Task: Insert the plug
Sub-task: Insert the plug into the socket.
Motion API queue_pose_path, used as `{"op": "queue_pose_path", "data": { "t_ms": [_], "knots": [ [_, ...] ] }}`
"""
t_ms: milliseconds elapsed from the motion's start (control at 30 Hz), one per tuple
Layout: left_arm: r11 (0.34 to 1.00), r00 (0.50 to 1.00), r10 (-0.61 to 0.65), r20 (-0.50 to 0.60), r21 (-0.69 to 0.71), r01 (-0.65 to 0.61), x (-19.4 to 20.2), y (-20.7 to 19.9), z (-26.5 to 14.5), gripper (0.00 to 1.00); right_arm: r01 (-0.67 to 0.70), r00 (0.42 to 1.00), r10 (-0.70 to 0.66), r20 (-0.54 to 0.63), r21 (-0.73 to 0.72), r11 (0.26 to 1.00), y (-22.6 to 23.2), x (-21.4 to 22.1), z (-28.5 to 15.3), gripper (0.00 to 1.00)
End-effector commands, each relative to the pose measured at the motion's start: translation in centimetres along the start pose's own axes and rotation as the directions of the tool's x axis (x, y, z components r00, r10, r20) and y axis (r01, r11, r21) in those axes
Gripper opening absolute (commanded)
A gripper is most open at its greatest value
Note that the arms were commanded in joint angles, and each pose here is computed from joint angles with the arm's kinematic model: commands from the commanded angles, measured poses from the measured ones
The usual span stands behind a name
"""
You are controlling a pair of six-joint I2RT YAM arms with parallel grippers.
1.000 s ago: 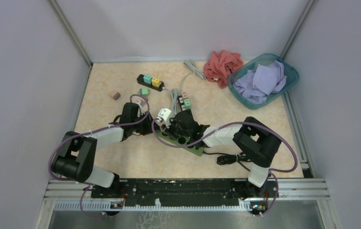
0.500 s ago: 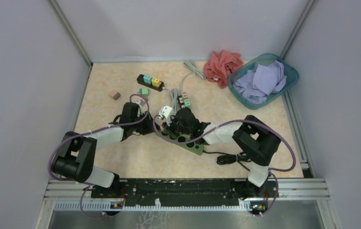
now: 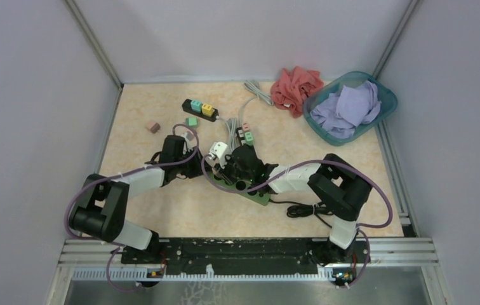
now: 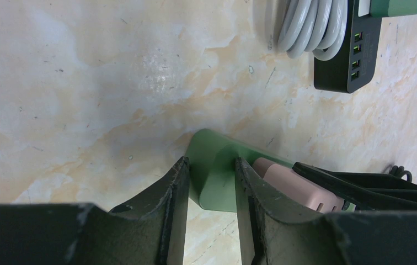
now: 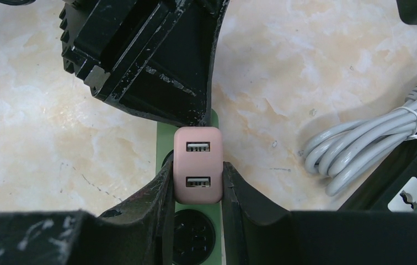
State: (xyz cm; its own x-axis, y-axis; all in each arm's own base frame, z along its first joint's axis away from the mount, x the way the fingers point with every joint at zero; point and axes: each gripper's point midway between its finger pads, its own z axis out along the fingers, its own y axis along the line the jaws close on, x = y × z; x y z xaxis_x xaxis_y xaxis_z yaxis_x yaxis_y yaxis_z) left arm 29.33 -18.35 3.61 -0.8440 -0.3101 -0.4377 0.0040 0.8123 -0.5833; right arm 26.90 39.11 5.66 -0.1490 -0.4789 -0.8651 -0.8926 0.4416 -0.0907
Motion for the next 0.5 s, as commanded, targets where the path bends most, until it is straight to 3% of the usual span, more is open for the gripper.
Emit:
{"op": "queue_pose_path", "data": {
  "t_ms": [0, 233, 467],
  "knots": [
    [1.000, 0.993, 0.000, -0.117, -0.010, -0.001, 3.1, 0.3, 0.4, 0.39, -0.095, 0.899, 0.048, -0.434, -0.086, 0.992, 3.8, 13.5, -3.6, 0.06],
    [1.000, 0.992, 0.022, -0.128, 0.015, -0.020, 3.6, -0.8, 0.6, 0.39, -0.091, 0.921, 0.075, -0.382, -0.025, 0.996, 2.3, 10.8, -4.1, 0.13],
    [0.999, 0.987, 0.045, -0.156, 0.033, -0.040, 4.5, -1.8, 0.9, 0.39, -0.105, 0.904, 0.101, -0.417, 0.013, 0.994, 1.4, 12.2, -4.7, 0.13]
  ]
}}
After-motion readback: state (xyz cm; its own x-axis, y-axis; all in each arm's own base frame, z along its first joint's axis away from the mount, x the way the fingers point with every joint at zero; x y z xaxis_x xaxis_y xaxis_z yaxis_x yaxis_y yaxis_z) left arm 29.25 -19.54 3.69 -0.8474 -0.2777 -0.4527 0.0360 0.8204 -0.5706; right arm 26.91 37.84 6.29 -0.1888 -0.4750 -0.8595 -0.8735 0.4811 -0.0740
